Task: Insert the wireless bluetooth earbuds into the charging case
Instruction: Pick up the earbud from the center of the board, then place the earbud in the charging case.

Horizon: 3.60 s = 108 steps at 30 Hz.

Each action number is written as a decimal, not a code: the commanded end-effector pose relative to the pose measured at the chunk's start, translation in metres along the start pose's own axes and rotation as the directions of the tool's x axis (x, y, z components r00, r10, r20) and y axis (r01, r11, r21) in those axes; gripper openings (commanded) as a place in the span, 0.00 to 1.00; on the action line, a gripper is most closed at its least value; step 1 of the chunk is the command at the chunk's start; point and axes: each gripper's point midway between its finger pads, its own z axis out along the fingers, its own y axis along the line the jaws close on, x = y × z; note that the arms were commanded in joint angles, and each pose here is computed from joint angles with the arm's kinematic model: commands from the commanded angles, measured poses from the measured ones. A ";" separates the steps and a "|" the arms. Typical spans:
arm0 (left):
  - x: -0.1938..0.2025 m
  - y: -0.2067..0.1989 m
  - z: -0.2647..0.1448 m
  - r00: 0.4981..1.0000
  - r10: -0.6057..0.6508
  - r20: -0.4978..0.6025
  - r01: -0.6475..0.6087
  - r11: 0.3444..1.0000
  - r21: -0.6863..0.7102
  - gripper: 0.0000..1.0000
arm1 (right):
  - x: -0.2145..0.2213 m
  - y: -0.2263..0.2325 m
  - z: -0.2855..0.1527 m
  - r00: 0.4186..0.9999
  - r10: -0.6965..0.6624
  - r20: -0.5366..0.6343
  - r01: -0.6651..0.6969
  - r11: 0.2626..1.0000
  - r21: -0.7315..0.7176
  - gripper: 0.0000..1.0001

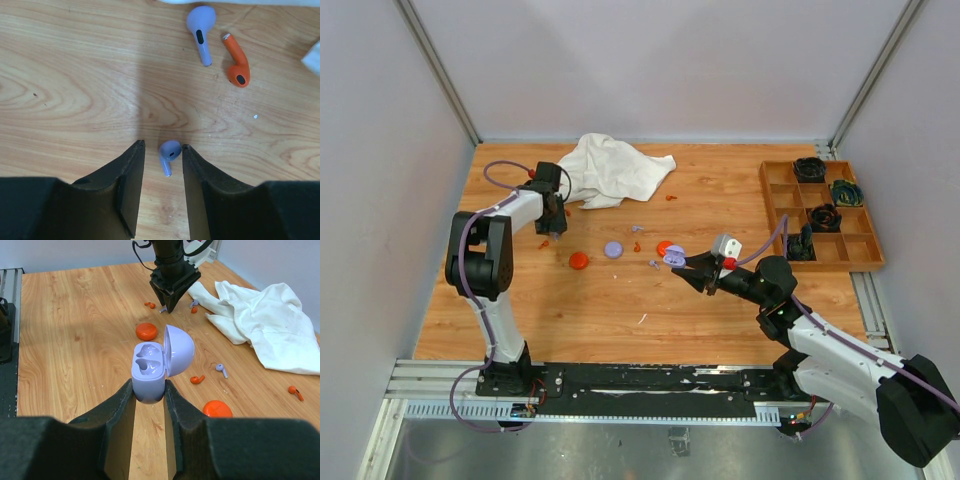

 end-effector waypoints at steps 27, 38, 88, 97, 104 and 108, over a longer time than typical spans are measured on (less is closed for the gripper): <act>0.003 -0.018 -0.014 1.000 0.000 -0.009 0.001 0.993 0.116 0.24 | -0.009 0.006 -0.001 1.000 -0.014 0.019 0.014 1.000 -0.023 0.01; -0.005 -0.053 -0.067 0.984 -0.037 0.174 -0.006 0.970 0.243 0.22 | -0.011 0.007 0.005 1.000 -0.004 0.017 0.004 1.000 -0.024 0.01; 0.065 -0.202 -0.378 0.585 -0.421 0.693 -0.649 0.268 0.712 0.23 | -0.041 -0.011 0.031 0.981 0.034 0.190 -0.045 0.998 0.054 0.01; 0.067 -0.215 -0.366 0.580 -0.410 0.705 -0.644 0.300 0.704 0.23 | -0.047 -0.012 0.031 0.976 0.031 0.213 -0.045 0.997 0.059 0.01; 0.068 -0.222 -0.361 0.576 -0.395 0.716 -0.651 0.309 0.694 0.23 | -0.045 -0.011 0.031 0.976 0.031 0.215 -0.045 0.997 0.059 0.01; 0.070 -0.226 -0.358 0.580 -0.382 0.719 -0.653 0.308 0.691 0.23 | -0.046 -0.011 0.031 0.975 0.028 0.219 -0.042 0.997 0.058 0.01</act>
